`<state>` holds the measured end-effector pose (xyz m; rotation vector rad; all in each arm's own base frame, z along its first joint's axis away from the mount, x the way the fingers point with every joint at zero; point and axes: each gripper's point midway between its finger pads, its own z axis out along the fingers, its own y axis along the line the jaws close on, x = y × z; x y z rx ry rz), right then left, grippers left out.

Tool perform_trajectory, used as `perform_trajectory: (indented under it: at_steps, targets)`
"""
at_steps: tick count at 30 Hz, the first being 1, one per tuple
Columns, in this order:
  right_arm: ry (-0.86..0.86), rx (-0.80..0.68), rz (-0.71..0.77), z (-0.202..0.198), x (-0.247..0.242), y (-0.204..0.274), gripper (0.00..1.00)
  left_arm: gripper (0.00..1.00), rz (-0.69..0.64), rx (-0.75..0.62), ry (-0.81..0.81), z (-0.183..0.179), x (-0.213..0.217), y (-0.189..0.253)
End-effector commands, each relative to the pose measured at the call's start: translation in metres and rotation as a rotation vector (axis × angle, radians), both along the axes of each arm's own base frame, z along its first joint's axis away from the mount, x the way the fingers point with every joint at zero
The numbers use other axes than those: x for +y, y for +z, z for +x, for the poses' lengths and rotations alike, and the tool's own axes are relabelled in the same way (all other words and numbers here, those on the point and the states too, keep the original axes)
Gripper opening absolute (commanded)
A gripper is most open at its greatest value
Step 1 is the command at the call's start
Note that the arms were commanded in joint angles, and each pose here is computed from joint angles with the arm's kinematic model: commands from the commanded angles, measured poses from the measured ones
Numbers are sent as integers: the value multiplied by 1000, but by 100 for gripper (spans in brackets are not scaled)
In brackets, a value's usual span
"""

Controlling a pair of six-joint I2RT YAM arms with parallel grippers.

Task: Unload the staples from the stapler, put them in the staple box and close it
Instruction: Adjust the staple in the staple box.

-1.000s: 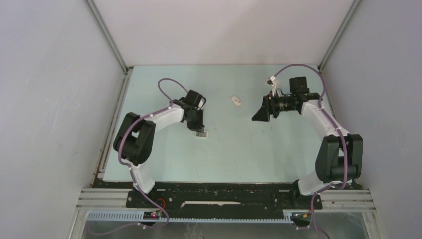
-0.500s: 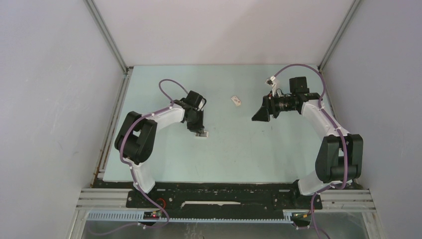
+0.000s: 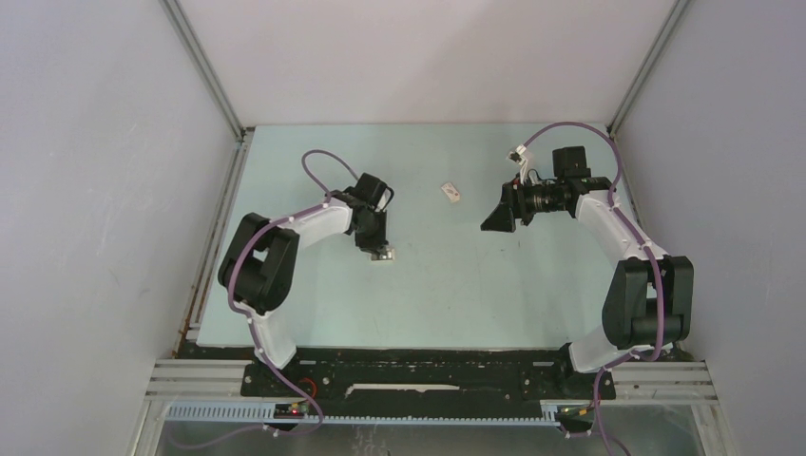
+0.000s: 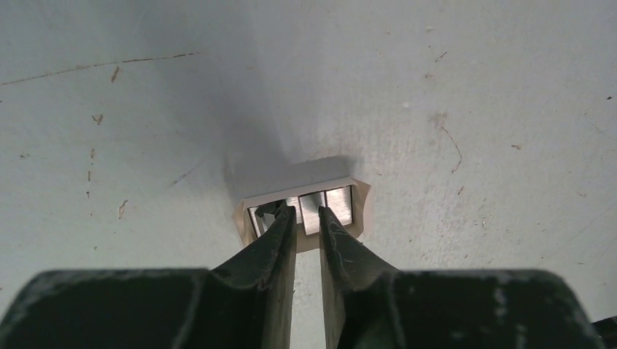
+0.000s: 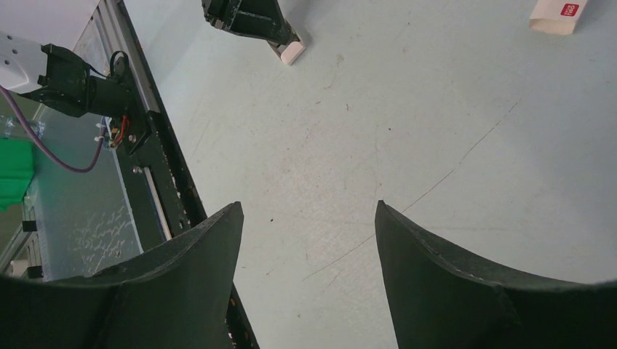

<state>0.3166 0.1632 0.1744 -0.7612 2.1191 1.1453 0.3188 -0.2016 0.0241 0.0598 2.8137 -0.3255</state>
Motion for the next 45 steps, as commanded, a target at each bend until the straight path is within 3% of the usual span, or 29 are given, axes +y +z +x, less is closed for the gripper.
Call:
perform_trajectory:
  at_steps: [1,9,28,45]
  targets:
    - [3,-13,9,1,-1,3,76,23,-29,-81,18,11,-1,31]
    - [3,-15,11,1,-1,4,76,24,-66,-141,21,15,-4,54]
    - [1,-13,9,0,-2,3,76,27,19,-57,44,10,8,16]
    - [2,-11,12,0,-1,3,76,29,20,-50,45,8,8,14]
